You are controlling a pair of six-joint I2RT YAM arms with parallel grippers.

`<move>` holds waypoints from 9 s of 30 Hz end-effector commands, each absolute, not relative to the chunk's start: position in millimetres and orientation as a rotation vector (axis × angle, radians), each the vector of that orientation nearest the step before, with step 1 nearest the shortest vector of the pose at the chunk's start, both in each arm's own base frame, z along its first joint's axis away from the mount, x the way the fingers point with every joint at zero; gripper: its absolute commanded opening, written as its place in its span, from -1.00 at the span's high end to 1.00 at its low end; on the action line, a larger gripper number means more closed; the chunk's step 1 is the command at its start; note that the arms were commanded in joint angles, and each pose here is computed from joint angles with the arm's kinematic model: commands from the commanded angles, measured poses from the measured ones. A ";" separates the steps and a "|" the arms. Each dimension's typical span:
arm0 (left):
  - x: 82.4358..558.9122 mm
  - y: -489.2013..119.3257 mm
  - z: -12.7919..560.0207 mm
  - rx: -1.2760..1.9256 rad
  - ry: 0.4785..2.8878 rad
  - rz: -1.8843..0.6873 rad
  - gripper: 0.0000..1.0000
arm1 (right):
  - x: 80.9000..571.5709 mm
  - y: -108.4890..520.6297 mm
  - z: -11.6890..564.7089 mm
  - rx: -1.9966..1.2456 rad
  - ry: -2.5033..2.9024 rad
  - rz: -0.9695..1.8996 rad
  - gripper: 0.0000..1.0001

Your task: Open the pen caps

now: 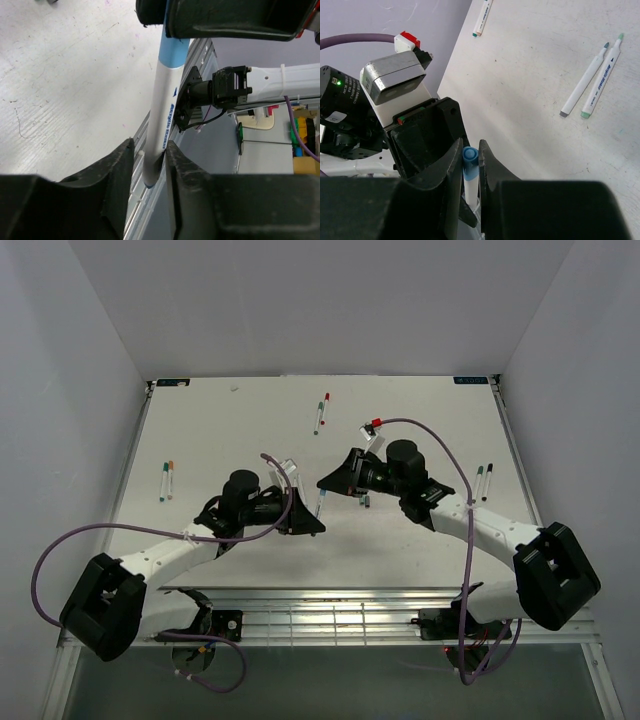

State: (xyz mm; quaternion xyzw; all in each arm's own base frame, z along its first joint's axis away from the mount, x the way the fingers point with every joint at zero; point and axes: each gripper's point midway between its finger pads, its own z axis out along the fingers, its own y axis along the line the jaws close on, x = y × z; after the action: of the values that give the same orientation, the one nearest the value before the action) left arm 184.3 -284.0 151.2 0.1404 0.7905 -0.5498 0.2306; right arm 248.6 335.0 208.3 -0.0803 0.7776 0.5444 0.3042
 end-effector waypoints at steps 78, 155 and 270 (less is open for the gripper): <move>187.8 -276.0 122.1 0.240 2.239 -0.965 1.00 | 358.4 277.0 229.0 0.084 2.056 0.769 0.85; 201.7 -279.9 175.0 0.145 2.006 -1.065 1.00 | 251.7 351.1 209.7 -0.139 1.996 1.623 0.47; 287.1 -202.0 30.7 -0.064 2.351 -0.576 -0.09 | 319.8 203.5 27.4 -0.114 2.590 0.774 0.28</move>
State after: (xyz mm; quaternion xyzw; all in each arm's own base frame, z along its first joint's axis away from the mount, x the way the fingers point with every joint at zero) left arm 288.2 -202.6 27.0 -0.0237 0.9120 -0.2145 0.3488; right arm 309.4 204.6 24.6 -0.0349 0.9363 0.2841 0.2036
